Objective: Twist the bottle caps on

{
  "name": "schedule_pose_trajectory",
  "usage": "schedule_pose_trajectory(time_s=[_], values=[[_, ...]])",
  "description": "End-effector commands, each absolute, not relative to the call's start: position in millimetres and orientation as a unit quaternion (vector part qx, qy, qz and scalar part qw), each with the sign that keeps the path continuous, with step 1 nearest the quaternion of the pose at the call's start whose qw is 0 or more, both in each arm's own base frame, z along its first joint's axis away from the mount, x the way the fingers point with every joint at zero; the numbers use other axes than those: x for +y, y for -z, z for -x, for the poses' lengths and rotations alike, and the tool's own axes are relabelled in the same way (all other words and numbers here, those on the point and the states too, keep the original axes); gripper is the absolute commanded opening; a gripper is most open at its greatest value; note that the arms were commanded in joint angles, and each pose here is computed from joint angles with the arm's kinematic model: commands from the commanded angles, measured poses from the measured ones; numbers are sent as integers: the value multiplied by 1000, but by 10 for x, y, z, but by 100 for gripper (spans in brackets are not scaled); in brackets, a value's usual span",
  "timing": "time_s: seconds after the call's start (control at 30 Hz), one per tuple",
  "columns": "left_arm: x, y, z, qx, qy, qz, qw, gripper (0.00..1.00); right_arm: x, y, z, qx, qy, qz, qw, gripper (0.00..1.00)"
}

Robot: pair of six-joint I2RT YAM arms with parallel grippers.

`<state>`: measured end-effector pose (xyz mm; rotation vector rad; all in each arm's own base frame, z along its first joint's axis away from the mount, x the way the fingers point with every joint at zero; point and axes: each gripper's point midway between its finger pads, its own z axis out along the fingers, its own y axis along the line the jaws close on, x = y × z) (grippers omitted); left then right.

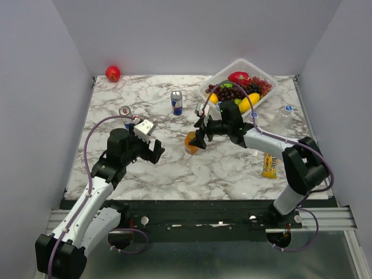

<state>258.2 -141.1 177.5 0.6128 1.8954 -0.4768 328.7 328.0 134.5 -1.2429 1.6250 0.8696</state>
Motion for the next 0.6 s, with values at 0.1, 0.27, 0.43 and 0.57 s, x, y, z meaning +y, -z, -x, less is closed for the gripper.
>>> schedule_pose_trajectory(time_s=[0.1, 0.27, 0.43, 0.57], values=[[-1397, -1875, -2735, 771, 184, -254, 554, 99, 2984, -2350, -3312, 665, -285, 477, 500, 99], [-1135, -1941, -3010, 771, 107, -203, 594, 99, 2271, -2576, -3660, 783, -122, 310, 526, 99], [-1153, -2136, -3153, 766, 120, -174, 607, 99, 1794, -2788, -3554, 763, -33, 283, 580, 100], [-1322, -2150, -3088, 772, 162, -208, 578, 99, 1699, -3061, -3404, 749, -43, 264, 606, 100]])
